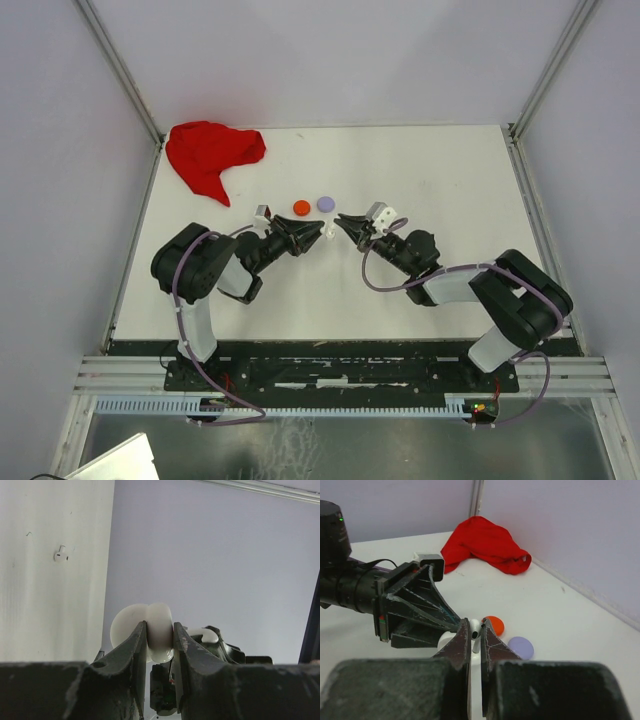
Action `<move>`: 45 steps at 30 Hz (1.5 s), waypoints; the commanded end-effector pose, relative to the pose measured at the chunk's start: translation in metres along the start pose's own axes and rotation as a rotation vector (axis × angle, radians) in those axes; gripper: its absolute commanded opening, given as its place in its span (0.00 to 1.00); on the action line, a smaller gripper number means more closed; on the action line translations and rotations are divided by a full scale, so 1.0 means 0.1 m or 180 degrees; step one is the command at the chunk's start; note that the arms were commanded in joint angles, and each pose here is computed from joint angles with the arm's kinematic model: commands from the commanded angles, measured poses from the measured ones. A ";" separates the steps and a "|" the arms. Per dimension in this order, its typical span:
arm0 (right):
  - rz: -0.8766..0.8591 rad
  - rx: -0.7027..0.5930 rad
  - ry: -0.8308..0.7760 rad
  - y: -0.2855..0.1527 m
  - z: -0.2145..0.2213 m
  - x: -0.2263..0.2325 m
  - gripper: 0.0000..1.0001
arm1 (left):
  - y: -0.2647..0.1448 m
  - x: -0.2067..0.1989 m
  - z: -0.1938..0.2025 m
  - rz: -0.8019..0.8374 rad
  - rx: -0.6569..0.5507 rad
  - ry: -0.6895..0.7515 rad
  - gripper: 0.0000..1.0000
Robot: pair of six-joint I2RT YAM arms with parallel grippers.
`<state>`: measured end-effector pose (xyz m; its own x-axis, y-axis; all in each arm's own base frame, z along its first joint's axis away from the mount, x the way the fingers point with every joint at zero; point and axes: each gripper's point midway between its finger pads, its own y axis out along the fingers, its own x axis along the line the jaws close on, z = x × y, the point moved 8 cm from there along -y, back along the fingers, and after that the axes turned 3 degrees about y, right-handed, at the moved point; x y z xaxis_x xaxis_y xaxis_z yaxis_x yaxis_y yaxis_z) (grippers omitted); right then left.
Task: Insert the wireless bluetooth earbuds into the charging case
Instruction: Place the earbud in the charging case.
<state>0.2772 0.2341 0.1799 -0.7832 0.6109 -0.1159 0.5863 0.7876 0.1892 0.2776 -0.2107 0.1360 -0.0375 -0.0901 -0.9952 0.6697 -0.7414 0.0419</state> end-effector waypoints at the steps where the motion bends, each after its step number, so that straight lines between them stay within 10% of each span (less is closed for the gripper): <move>1: -0.0202 -0.0448 -0.0317 0.08 -0.21 0.10 0.02 | -0.05 -0.43 0.08 0.0706 0.0212 0.0135 0.03; 45: -0.0318 -0.0231 -0.0318 0.02 0.02 0.21 0.02 | -0.04 -0.69 0.13 0.0944 0.0349 0.0196 0.03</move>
<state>0.2665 0.2487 0.1697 -0.8129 0.5401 -0.2177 0.5044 0.8399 0.2003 0.2772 -0.2140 0.1574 -0.0167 -0.1457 -0.9892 0.6288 -0.7707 0.1029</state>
